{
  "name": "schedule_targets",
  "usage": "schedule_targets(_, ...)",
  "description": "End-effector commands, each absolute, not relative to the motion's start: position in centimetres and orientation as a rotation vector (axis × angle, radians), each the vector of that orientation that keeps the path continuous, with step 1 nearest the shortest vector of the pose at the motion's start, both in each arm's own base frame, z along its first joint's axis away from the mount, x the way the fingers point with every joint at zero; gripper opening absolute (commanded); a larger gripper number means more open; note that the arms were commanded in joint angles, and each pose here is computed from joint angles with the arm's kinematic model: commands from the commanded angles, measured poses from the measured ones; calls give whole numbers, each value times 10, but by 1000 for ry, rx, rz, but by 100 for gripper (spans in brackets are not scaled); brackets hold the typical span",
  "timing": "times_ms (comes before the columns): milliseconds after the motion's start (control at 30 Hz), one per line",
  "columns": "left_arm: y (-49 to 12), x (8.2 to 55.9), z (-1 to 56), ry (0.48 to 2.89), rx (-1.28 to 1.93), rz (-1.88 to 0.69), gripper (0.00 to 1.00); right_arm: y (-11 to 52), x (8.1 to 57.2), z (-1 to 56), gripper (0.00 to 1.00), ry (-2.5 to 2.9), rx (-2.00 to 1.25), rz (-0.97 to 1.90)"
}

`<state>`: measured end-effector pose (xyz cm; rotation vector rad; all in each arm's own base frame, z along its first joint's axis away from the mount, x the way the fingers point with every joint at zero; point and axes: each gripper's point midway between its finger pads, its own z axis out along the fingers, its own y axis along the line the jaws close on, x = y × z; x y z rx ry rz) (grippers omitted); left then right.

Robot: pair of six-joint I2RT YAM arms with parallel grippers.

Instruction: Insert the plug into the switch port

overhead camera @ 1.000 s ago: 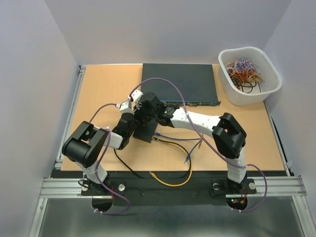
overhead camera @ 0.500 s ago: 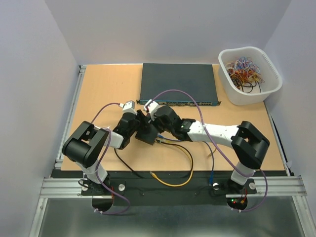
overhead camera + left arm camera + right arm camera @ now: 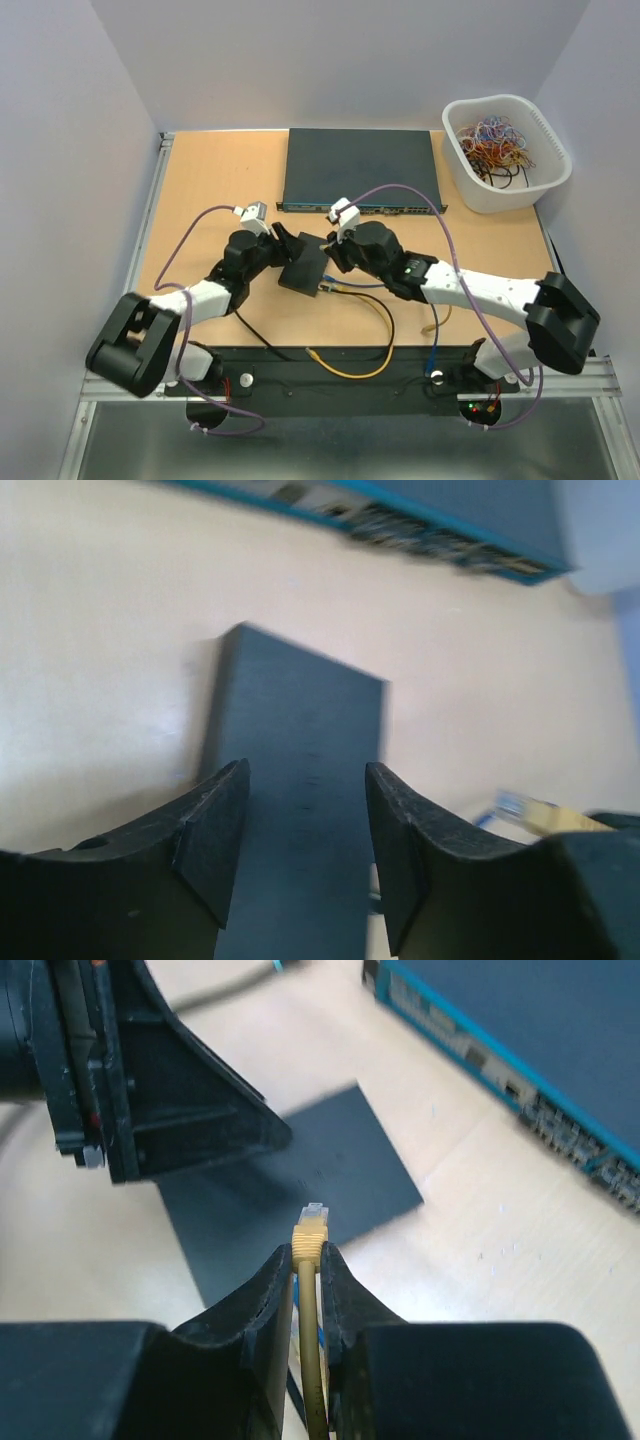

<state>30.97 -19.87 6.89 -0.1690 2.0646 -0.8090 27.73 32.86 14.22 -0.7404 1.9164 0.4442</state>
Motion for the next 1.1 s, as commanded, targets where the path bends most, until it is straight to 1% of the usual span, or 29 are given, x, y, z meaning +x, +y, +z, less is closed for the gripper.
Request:
schedule_targets(0,-223,293,152,1847,-22,-1045,63,346,272,221,0,1694,-614,682)
schedule_targets(33,-226,286,178,1773,2,-1105,69,344,268,239,0,1650,-597,722)
schedule_targets(100,-226,275,197,1709,8,-1164,76,344,258,255,0,1605,-582,801)
schedule_targets(133,-226,269,207,1675,14,-1198,81,342,252,267,0,1566,-569,837)
schedule_targets(167,-224,262,228,1597,21,-1239,82,343,246,274,0,1545,-572,884)
schedule_targets(200,-225,254,231,1588,-9,-1302,84,342,244,277,0,1528,-561,898)
schedule_targets(300,-219,244,252,1521,-110,-1406,84,343,227,297,0,1455,-577,996)
schedule_targets(367,-215,249,251,1569,-194,-1395,84,341,223,302,0,1434,-571,1024)
schedule_targets(600,-216,248,265,1564,-266,-1461,83,353,222,297,0,1429,-617,1046)
schedule_targets(767,-218,250,263,1569,-289,-1457,78,359,222,297,1,1419,-616,1070)
schedule_targets(900,-219,251,262,1569,-299,-1453,70,363,223,298,0,1414,-622,1083)
schedule_targets(933,-220,251,263,1567,-296,-1454,62,364,223,298,1,1410,-624,1086)
schedule_targets(1000,-222,251,265,1561,-283,-1451,53,365,222,298,0,1405,-625,1095)
schedule_targets(1033,-223,250,266,1559,-284,-1450,46,366,222,297,0,1404,-625,1100)
schedule_targets(1067,-224,250,267,1559,-283,-1452,43,366,222,296,1,1408,-626,1104)
